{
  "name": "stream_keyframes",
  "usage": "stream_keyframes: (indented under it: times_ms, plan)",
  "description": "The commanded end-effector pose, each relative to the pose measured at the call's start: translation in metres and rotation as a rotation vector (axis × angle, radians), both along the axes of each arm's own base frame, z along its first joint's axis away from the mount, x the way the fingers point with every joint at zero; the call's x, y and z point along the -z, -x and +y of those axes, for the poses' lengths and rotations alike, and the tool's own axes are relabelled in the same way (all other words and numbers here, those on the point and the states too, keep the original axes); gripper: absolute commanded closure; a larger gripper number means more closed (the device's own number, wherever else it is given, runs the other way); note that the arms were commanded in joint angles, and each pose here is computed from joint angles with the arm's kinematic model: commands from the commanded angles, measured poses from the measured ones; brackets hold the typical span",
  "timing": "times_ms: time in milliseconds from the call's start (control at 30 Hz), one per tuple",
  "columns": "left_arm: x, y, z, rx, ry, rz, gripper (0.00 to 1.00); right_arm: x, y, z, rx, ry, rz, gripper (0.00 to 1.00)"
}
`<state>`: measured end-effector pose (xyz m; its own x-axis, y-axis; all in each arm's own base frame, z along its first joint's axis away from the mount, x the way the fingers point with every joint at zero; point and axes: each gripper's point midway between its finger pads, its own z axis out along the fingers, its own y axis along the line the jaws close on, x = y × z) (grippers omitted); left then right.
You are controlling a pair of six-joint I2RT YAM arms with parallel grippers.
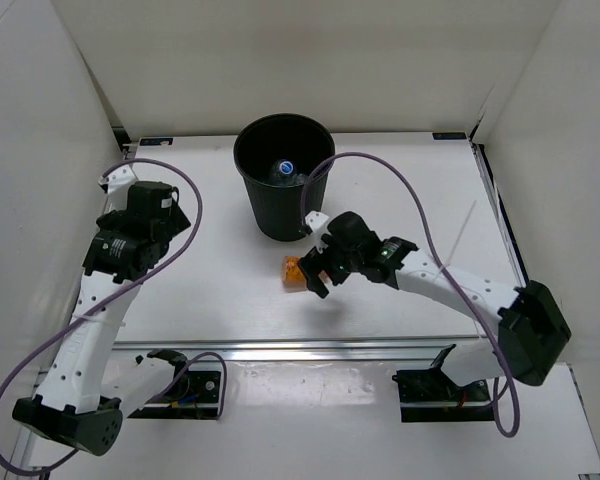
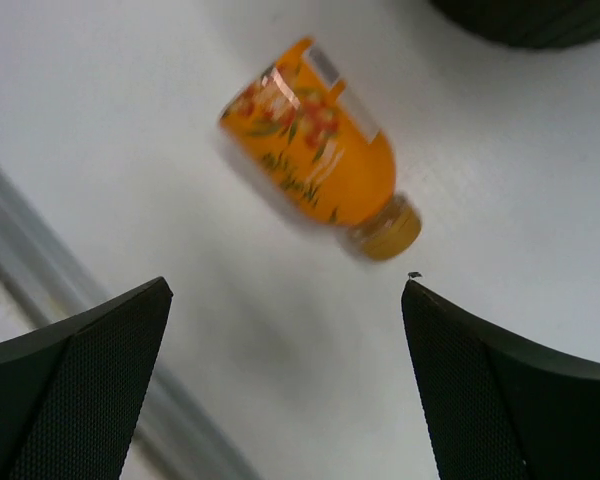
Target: Put the plastic bottles in the bin
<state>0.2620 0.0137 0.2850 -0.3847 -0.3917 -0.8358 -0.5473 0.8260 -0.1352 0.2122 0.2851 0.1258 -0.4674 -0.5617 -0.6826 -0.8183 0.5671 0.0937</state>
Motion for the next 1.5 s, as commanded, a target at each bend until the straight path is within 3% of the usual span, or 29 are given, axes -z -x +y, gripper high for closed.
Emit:
stream_keyframes:
  times_ms: [0, 167, 500, 600, 833, 933, 1167, 1467]
  plan:
    - [0.017, 0.029, 0.010, 0.005, -0.035, 0.095, 0.00, -0.022, -0.049, 0.032, 0.002, -0.067, -0.233, 0.00]
    - [0.039, 0.043, -0.001, 0.077, 0.010, 0.162, 0.00, -0.021, -0.069, 0.057, -0.042, -0.086, -0.291, 0.00]
    - [0.068, 0.067, 0.003, 0.060, 0.009, 0.276, 0.00, 0.030, -0.061, 0.075, -0.124, -0.071, -0.149, 0.00]
    - [0.069, 0.069, 0.003, 0.054, 0.013, 0.285, 0.00, 0.043, -0.057, 0.071, -0.100, -0.068, -0.095, 0.04]
    - [0.067, 0.069, 0.001, 0.019, 0.050, 0.264, 0.00, 0.061, -0.045, 0.051, -0.043, -0.024, 0.016, 0.26]
    - [0.067, 0.069, -0.001, 0.019, 0.064, 0.262, 0.00, 0.064, -0.042, 0.043, -0.008, 0.009, 0.077, 0.44]
    - [0.075, 0.074, 0.000, 0.013, 0.067, 0.271, 0.00, 0.071, -0.031, 0.034, 0.032, 0.049, 0.179, 0.66]
    - [0.075, 0.074, 0.001, 0.033, 0.049, 0.274, 0.00, 0.066, -0.025, 0.033, 0.060, 0.071, 0.164, 0.79]
